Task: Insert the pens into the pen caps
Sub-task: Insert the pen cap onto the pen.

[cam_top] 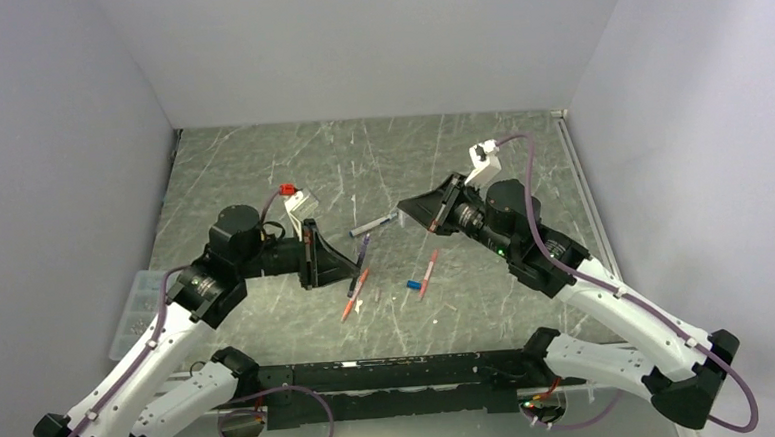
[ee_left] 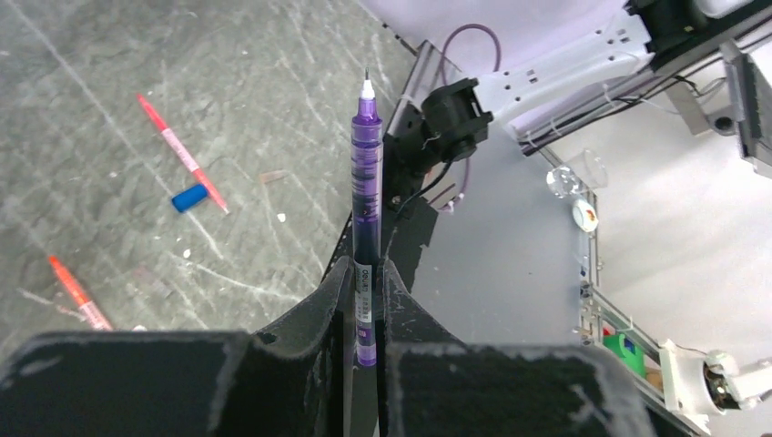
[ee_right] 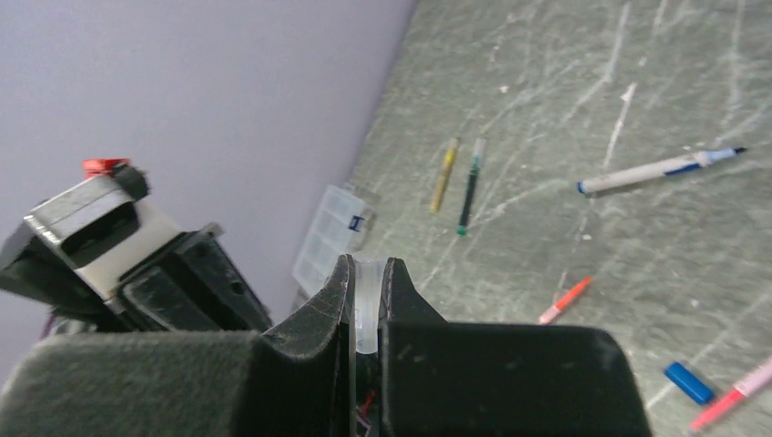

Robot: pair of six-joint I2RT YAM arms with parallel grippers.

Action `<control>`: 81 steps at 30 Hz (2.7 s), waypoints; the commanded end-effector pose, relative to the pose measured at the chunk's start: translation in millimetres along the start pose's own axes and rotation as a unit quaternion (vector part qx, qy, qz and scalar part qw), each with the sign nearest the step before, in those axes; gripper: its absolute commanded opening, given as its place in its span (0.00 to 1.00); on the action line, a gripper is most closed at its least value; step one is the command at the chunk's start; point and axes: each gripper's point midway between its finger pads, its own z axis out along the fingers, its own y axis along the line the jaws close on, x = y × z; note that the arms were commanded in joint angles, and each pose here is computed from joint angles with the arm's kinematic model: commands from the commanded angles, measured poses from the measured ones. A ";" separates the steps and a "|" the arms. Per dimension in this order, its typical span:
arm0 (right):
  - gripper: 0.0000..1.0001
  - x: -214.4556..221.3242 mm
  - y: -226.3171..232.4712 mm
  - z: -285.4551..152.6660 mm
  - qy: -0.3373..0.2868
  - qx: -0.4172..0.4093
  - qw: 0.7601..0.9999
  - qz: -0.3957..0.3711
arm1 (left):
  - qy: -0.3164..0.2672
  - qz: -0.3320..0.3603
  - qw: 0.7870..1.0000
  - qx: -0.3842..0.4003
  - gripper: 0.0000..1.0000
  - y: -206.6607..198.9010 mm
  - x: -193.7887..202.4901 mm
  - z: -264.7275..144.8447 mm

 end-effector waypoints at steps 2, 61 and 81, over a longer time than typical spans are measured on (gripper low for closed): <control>0.00 -22.2 56.5 -9.3 -0.052 -0.104 0.993 0.013 | -0.043 0.000 0.994 0.098 0.00 -34.1 -20.5 2.8; 0.00 -8.6 100.5 -15.9 -0.115 -0.115 0.986 -0.030 | -0.081 -0.019 0.984 0.155 0.00 -53.9 -24.0 -3.6; 0.00 6.3 100.3 -18.0 -0.110 -0.105 0.987 -0.050 | -0.089 -0.021 0.985 0.147 0.00 -52.1 -27.8 -3.4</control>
